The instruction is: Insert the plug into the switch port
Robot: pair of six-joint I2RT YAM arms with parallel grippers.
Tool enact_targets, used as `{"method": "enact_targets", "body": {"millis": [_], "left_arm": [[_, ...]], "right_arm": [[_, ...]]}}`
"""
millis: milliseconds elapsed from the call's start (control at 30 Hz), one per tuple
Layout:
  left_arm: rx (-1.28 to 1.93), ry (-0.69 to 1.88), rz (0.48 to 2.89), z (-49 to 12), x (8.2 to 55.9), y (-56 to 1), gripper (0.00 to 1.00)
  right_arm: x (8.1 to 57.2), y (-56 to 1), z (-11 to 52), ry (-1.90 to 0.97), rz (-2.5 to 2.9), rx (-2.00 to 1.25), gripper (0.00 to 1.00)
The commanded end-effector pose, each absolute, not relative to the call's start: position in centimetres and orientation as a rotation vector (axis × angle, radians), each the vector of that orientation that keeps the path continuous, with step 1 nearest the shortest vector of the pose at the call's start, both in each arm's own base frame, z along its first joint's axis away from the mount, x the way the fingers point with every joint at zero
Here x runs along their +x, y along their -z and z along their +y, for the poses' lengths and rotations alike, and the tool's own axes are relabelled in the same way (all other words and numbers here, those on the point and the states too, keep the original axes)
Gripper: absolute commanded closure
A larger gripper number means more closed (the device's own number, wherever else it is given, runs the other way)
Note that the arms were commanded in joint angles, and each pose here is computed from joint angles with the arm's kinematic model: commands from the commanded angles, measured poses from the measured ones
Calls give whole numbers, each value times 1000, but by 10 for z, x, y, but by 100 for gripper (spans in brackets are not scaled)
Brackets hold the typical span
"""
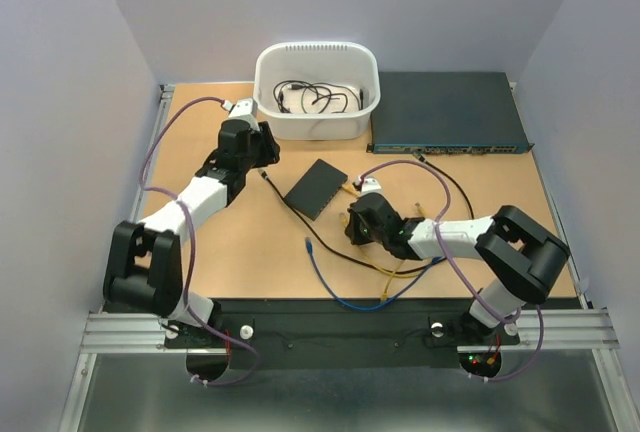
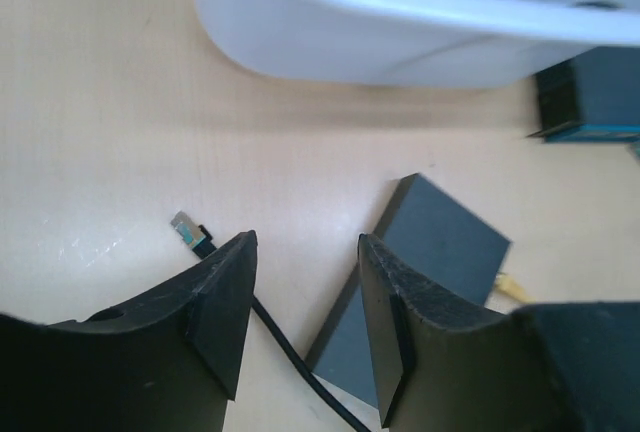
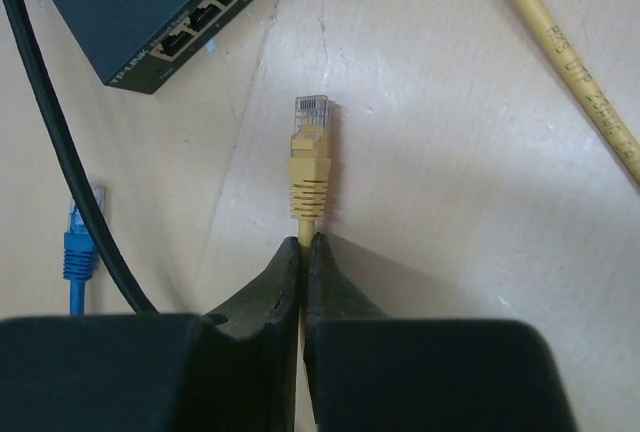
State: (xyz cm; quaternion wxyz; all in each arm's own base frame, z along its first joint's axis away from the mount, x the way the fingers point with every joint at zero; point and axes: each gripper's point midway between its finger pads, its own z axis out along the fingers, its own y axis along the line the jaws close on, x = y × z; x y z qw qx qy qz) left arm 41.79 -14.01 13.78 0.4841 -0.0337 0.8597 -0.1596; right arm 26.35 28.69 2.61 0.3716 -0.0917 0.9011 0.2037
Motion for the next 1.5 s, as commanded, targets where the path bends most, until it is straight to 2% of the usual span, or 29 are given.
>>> {"method": "enact_targets", "body": {"millis": [0, 167, 400, 533, 1000, 1333, 1467], "left_arm": [[-99, 517, 1937, -163, 399, -198, 46], [-28, 701, 1880, -222, 358, -232, 47], [-59, 914, 1952, -276, 317, -213, 46], [-52, 934, 2010, -297, 310, -202, 45], [-67, 903, 2094, -314, 303, -173, 45], [-47, 906, 2118, -322, 301, -170, 54], [-46, 904, 2119, -325, 302, -170, 65]], "right_arm": [[267, -52, 287, -549, 2195, -250, 100], [268, -92, 291, -617, 2061, -278, 100], [261, -135, 295, -647, 1915, -320, 100], [262, -145, 293, -611, 1877, -312, 100], [267, -168, 304, -610, 1832, -307, 100], [268, -170, 305, -542, 1812, -289, 100], [263, -170, 310, -491, 1797, -308, 100]]}}
